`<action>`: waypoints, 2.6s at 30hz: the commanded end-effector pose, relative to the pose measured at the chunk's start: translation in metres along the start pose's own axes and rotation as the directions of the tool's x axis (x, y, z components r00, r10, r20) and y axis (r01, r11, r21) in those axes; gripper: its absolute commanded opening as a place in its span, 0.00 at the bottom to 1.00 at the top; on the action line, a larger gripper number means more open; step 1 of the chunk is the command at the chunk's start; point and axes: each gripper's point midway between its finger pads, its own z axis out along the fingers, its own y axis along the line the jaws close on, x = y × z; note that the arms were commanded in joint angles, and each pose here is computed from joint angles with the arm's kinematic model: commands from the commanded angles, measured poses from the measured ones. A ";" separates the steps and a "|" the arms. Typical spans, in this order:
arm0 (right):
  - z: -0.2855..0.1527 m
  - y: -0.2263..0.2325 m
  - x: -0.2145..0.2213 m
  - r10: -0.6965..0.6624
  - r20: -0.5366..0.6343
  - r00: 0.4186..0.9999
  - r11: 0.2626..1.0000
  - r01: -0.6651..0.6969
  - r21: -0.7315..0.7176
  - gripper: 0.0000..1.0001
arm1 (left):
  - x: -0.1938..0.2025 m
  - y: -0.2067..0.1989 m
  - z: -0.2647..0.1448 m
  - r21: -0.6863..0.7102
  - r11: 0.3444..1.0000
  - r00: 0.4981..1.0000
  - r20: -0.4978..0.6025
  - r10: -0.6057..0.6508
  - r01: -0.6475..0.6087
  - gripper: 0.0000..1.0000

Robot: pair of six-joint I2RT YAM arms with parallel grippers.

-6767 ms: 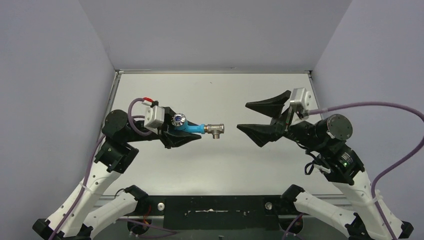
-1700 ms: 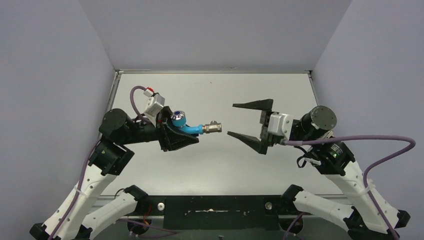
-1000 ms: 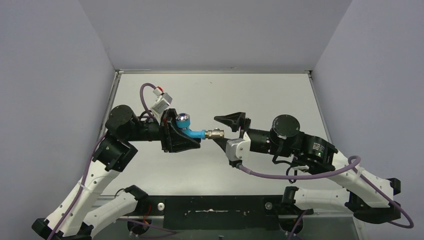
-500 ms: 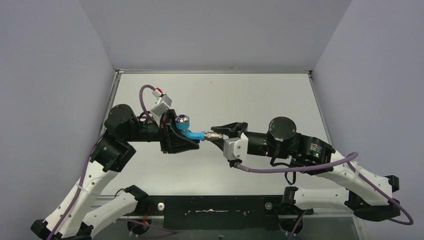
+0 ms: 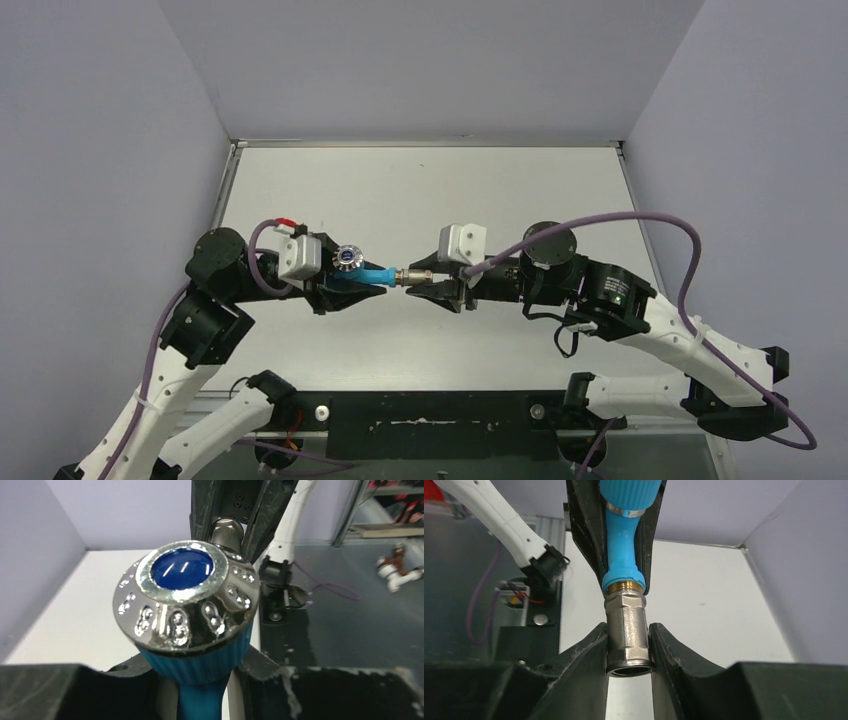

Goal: Install the water faucets
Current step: Screw the water faucet onto the adaptor.

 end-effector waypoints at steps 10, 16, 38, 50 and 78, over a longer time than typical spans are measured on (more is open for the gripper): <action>0.005 -0.012 -0.047 0.674 0.192 0.713 0.738 -0.658 -0.147 0.00 | -0.036 0.036 -0.015 -0.194 0.772 0.787 0.004 0.617 -0.605 0.00; 0.007 -0.011 -0.048 0.839 0.167 0.518 0.543 -0.814 -0.207 0.00 | -0.036 0.050 -0.022 -0.238 0.668 0.699 -0.071 0.712 -0.705 0.00; -0.068 -0.077 -0.047 0.159 0.345 0.925 0.928 -0.259 0.267 0.68 | -0.057 0.003 -0.027 -0.224 0.969 0.945 0.279 0.170 -0.108 0.00; -0.060 -0.072 -0.018 -0.474 -0.116 0.873 0.833 0.487 0.262 0.73 | -0.037 0.013 -0.006 -0.174 0.923 0.936 0.140 -0.323 0.344 0.00; -0.029 -0.045 0.008 -0.691 -0.367 0.623 0.623 0.770 0.136 0.68 | -0.013 0.006 0.019 -0.024 0.844 0.843 -0.034 -0.537 0.536 0.00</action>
